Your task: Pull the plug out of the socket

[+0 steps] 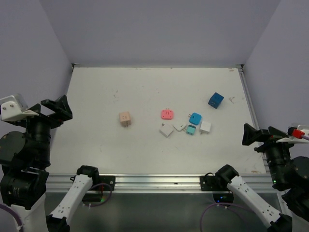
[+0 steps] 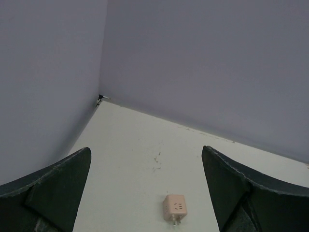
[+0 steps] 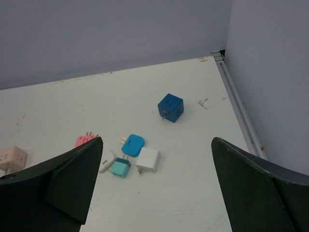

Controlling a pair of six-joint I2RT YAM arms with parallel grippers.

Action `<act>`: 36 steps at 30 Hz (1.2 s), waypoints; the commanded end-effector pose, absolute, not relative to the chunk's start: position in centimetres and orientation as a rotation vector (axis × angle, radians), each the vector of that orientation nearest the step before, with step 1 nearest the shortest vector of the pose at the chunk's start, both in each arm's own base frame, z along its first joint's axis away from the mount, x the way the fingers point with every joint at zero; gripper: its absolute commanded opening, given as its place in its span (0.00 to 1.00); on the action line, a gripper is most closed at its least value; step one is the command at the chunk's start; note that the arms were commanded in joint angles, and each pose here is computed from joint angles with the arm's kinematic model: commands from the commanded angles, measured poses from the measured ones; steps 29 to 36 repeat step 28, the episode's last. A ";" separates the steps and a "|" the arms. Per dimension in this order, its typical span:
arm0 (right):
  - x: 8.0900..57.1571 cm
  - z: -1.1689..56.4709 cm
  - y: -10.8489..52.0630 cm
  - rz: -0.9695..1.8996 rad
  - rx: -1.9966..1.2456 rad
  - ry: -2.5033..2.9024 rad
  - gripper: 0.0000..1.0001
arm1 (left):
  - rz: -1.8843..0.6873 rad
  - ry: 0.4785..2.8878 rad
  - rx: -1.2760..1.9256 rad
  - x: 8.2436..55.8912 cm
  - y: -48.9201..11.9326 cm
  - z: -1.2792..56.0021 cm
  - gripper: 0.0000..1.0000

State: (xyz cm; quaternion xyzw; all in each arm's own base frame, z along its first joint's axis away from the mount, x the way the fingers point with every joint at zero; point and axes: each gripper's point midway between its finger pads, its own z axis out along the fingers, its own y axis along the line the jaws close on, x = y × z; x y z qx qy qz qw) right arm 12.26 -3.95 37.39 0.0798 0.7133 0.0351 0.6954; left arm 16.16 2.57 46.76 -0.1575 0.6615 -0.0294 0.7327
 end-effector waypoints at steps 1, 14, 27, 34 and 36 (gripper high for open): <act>12.4 38.7 -4.4 0.055 0.177 1.536 0.99 | 0.024 1.499 -0.369 16.1 3.8 45.5 1.00; 12.4 40.1 -4.0 0.084 0.154 1.484 0.99 | -0.025 1.498 -0.354 16.6 2.9 45.3 1.00; 13.1 40.0 -3.0 0.102 0.125 1.489 0.99 | -0.020 1.505 -0.348 17.2 2.8 44.6 1.00; 13.2 39.9 -3.0 0.100 0.126 1.493 0.99 | -0.019 1.509 -0.346 17.2 2.8 44.5 1.00; 13.2 39.9 -3.0 0.100 0.126 1.493 0.99 | -0.019 1.509 -0.346 17.2 2.8 44.5 1.00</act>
